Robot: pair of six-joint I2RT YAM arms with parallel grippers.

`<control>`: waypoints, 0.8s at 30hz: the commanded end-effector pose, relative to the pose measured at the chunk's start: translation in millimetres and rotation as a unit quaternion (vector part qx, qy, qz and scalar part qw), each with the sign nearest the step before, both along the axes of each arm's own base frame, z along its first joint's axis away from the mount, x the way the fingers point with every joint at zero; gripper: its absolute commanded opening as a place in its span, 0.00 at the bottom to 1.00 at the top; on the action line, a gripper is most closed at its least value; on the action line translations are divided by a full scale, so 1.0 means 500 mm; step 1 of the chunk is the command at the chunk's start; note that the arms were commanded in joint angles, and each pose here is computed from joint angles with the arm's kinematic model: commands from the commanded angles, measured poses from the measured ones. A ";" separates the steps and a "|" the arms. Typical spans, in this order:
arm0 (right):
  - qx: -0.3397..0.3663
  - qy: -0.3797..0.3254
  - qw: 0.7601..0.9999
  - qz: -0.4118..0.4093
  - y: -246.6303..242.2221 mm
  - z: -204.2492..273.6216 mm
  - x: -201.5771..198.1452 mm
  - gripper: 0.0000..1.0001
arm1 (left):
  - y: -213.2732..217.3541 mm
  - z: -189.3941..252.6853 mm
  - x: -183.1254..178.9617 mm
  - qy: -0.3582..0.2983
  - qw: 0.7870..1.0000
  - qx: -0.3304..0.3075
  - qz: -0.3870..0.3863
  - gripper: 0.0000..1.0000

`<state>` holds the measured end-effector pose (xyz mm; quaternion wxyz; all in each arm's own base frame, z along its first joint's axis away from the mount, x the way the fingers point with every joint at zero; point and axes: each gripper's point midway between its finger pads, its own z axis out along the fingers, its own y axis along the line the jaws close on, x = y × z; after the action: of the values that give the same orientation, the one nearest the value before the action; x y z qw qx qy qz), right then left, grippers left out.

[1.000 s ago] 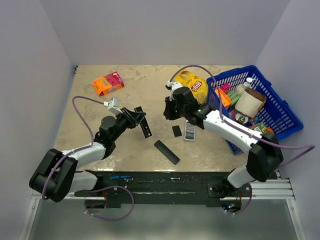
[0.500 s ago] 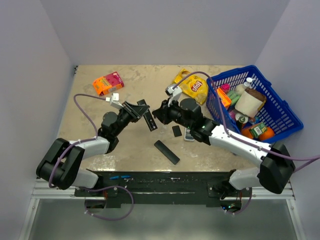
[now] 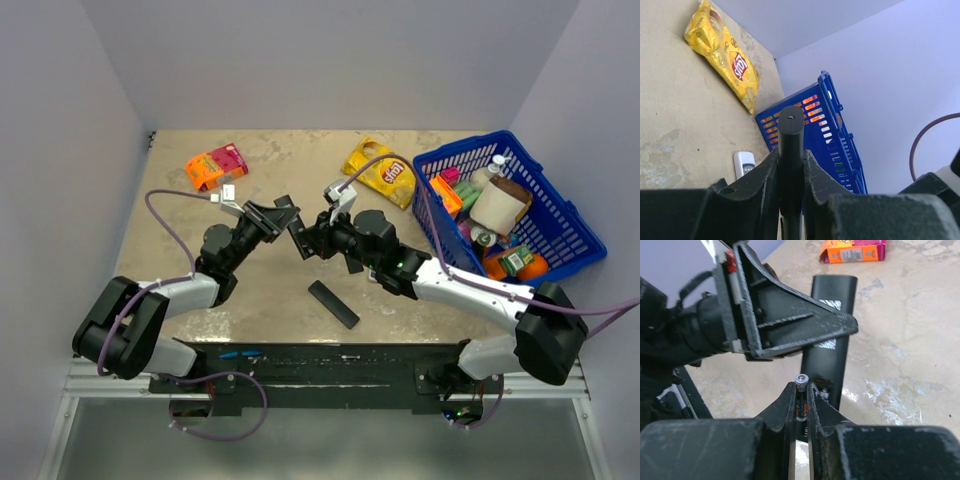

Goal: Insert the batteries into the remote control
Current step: Load the battery into the remote control.

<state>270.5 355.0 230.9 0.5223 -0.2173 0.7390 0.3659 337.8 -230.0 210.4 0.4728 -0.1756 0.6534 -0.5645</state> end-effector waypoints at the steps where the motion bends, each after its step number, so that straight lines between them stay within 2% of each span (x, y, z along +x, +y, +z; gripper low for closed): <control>1: 0.016 -0.028 0.999 -0.035 -0.018 0.024 0.018 0.02 | -0.002 0.084 0.002 -0.054 0.998 -0.040 -0.007 0.00; 24: 0.000 -0.022 1.000 -0.010 -0.004 -0.009 0.007 0.02 | -0.005 0.109 0.002 -0.053 0.996 -0.073 -0.013 0.00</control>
<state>274.6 350.1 222.9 0.5303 -0.2080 0.7419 0.3538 335.6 -232.6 224.6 0.4606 -0.1850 0.6343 -0.5928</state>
